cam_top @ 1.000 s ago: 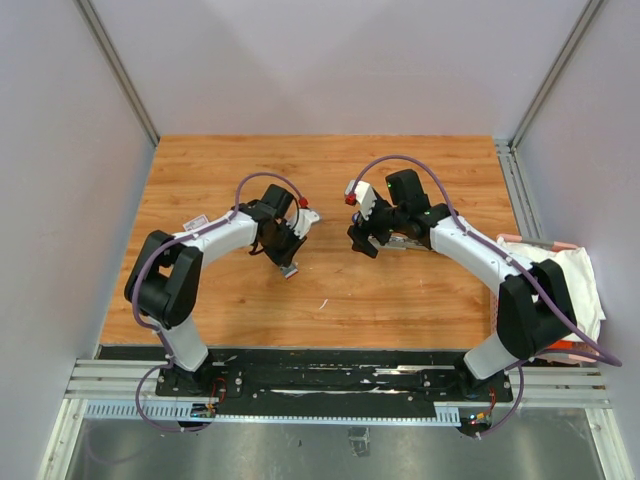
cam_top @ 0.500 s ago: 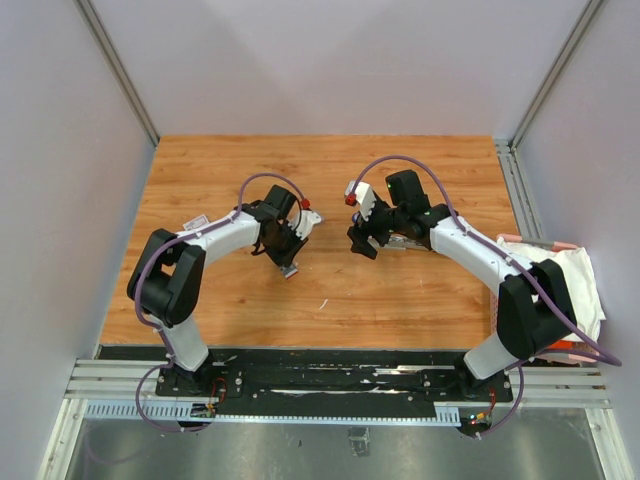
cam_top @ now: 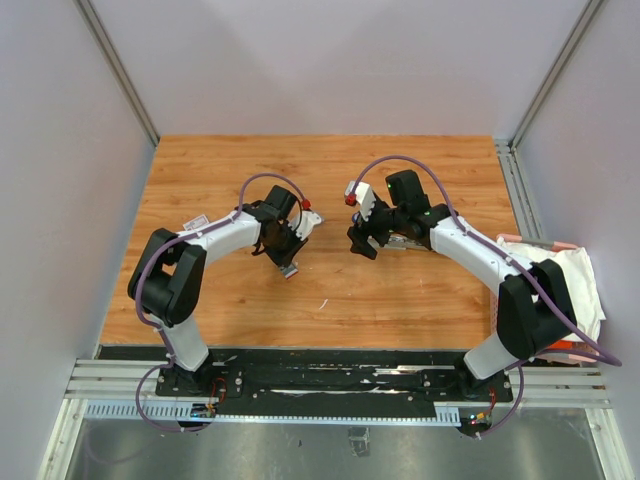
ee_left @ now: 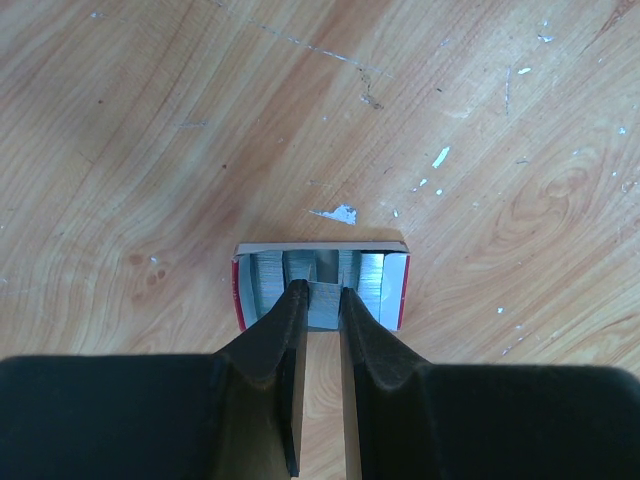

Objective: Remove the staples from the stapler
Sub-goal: Place the staple in the staple box.

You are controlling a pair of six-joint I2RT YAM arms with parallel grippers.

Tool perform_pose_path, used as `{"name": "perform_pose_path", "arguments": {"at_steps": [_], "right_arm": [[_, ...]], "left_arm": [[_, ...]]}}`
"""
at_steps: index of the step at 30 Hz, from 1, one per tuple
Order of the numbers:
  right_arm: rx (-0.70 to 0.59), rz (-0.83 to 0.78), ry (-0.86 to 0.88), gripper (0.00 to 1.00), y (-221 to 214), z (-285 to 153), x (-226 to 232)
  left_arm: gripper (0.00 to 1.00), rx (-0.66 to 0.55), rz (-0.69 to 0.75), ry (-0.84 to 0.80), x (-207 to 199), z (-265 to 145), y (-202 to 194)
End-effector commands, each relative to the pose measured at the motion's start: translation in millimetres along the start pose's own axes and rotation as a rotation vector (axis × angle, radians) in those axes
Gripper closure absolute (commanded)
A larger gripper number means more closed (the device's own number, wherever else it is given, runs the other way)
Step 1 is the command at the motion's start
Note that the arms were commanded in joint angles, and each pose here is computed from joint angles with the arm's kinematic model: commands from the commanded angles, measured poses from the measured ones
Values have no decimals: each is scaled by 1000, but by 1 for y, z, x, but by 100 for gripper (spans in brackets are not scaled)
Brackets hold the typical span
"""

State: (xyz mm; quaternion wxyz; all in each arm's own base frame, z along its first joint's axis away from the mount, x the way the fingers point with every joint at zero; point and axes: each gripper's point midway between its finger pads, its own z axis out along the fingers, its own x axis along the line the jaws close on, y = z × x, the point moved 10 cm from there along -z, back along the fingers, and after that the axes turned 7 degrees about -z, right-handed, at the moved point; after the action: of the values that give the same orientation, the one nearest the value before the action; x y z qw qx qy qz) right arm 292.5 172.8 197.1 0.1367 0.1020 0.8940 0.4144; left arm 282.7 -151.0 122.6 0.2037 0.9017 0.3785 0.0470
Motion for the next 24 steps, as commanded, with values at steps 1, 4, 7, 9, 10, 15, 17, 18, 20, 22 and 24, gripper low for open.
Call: {"name": "perform_pose_path", "arguments": {"at_steps": [1,4,7,9,10,15,17,18,20,22,24], "right_arm": [[-21,17,3,15,-1,-4,0],[-24,19,6,15,-1,-4,0],[-25,20,8,15,-1,-4,1],[-23,21,8,15,-1,-4,1],[-23,21,7,15,-1,-4,0],[-26,20,9,15,-1,-4,1],[-26,20,8,15,-1,-4,1],[-27,19,9,15,-1,-4,1],[-27,21,11,15,-1,-4,1],[-28,21,12,15,-1,-4,1],[-29,21,13,15,-1,-4,1]], "left_arm": [[86,2,27,4,-1,1,5],[86,6,25,2,-1,2,5],[86,10,26,-6,-3,3,4],[86,11,30,-7,-4,3,4],[86,13,32,-7,-4,3,4],[86,21,39,-1,-4,3,2],[85,25,39,3,-4,4,2],[85,25,39,5,-4,4,2],[84,27,42,12,-3,5,3],[82,32,43,12,-3,5,2],[82,36,43,11,-3,5,2]]}}
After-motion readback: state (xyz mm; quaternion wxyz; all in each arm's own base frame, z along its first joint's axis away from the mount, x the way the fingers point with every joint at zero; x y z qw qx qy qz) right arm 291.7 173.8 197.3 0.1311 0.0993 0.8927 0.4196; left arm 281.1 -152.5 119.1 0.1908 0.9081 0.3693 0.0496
